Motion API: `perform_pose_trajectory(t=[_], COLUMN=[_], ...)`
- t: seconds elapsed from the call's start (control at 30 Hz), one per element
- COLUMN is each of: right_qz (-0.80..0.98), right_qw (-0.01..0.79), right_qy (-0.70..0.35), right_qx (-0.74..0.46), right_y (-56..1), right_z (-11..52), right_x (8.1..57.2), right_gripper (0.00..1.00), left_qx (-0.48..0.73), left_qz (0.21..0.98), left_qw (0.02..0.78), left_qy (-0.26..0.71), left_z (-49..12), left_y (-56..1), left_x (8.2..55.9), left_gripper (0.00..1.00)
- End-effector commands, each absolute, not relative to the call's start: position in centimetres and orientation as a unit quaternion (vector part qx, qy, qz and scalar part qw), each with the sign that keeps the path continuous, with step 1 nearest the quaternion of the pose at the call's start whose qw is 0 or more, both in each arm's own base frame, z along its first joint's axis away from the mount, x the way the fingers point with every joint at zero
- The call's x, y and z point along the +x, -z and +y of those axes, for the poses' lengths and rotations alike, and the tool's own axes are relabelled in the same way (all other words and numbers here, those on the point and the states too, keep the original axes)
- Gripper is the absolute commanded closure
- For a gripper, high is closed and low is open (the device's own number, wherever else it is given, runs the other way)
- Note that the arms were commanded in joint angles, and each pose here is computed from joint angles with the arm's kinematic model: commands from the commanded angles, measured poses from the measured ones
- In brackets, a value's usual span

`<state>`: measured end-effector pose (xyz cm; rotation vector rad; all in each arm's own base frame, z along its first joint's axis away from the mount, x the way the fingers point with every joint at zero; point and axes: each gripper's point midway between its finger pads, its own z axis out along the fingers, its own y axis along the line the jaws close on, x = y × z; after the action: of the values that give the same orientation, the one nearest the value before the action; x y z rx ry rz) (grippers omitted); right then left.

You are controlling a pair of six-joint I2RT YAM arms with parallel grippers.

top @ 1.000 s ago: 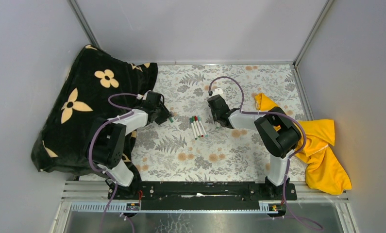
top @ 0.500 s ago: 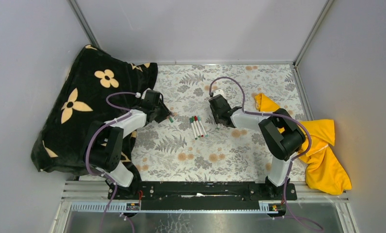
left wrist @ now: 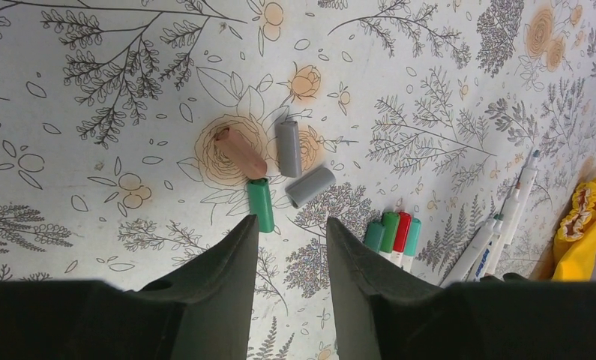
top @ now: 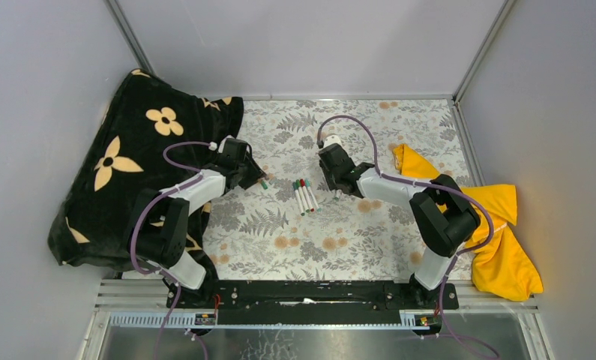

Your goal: Open the pen caps

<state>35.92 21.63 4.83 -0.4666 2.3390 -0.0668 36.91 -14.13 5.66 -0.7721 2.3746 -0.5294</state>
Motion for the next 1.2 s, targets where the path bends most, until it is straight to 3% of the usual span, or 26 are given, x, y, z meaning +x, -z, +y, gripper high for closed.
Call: perform_pose_trajectory(t=[0.0,0.07,0.23,0.4,1.17], right_qz=[0.907,0.911,0.923,0.930,0.941], right_qw=[0.380,0.368,0.340,0.327,0.303], right_qy=[-0.026,-0.035,-0.040,-0.028,0.034], right_qx=[-0.181,-0.181,-0.174,-0.167,-0.144], right_y=[-7.4,-6.5,-3.7,-2.1,-2.1], right_z=[23.8,24.1,24.2,23.7,19.3], right_x=[35.6,35.2,34.5,34.2,33.5], right_gripper=[0.64,0.70,0.74,0.74,0.74], left_qx=[-0.292,-0.294,-0.292,-0.289,-0.287], left_qz=[0.887,0.886,0.885,0.885,0.872], left_qw=[0.297,0.298,0.302,0.305,0.327], left_qy=[0.199,0.200,0.203,0.198,0.224], left_z=[-14.1,-14.2,-14.3,-14.0,-14.4], left_y=[-6.4,-6.5,-7.0,-7.2,-10.1], left_x=[36.8,36.9,37.1,36.9,37.1], left_gripper=[0.55,0.55,0.54,0.37,0.36])
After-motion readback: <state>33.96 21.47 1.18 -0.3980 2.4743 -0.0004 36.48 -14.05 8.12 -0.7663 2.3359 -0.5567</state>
